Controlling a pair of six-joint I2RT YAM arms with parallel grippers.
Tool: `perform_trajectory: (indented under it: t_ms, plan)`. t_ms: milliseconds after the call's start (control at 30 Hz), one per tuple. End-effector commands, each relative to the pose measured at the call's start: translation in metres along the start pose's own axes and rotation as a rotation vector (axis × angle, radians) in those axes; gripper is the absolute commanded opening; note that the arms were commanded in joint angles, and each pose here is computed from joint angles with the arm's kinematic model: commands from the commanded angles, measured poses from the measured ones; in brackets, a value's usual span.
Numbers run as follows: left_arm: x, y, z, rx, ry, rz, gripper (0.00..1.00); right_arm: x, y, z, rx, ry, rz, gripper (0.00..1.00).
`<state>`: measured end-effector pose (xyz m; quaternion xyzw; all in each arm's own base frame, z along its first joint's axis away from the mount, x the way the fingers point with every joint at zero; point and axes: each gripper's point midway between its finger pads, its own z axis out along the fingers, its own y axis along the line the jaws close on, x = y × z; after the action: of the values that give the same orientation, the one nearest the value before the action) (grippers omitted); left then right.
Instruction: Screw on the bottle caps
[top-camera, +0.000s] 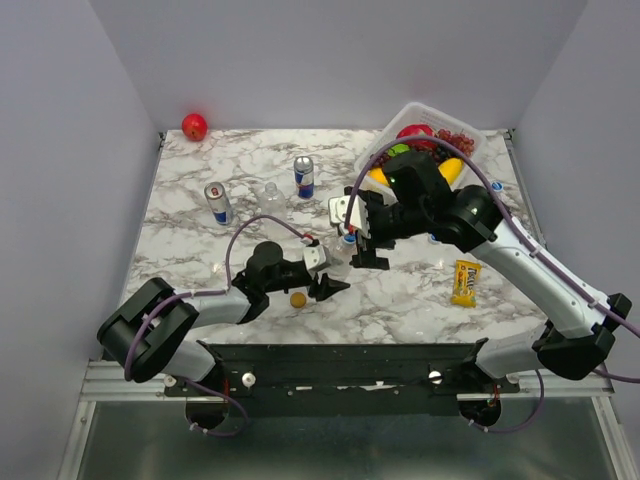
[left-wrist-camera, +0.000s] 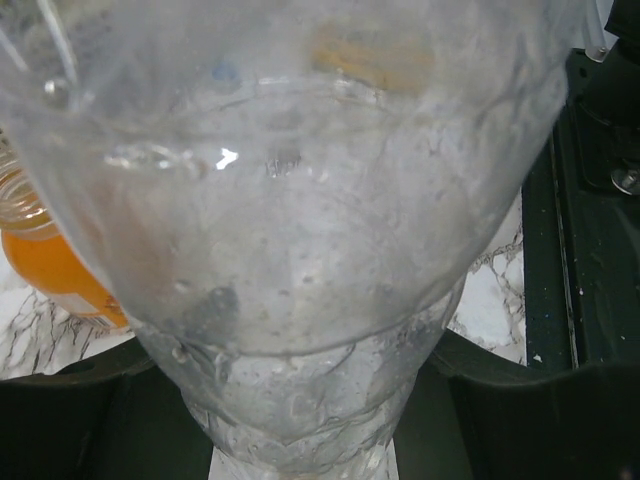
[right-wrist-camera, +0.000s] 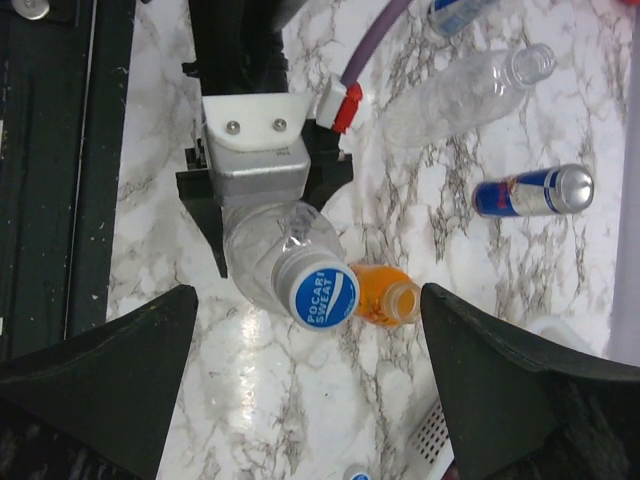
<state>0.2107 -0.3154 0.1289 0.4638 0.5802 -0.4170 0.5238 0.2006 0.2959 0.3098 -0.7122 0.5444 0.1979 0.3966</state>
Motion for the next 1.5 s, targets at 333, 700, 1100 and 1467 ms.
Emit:
perform_trajectory:
  t_ms: [333, 700, 1100, 1467]
  plan:
    - [-0.03, -0.002, 0.007, 0.041, -0.058, -0.052, 0.0, 0.005, 0.016, 0.007, -0.135, 0.008, -0.126, 0.99]
    - [-0.052, 0.006, 0.007, -0.01, -0.132, -0.124, 0.0, 0.029, 0.018, 0.006, -0.106, 0.117, -0.065, 1.0]
    - [-0.052, 0.014, 0.005, -0.04, -0.131, -0.121, 0.0, 0.06, 0.049, -0.026, -0.153, 0.27, 0.055, 0.88]
    - [-0.031, -0.002, -0.002, 0.04, -0.024, -0.029, 0.0, -0.006, -0.05, -0.02, 0.156, 0.047, 0.178, 0.95]
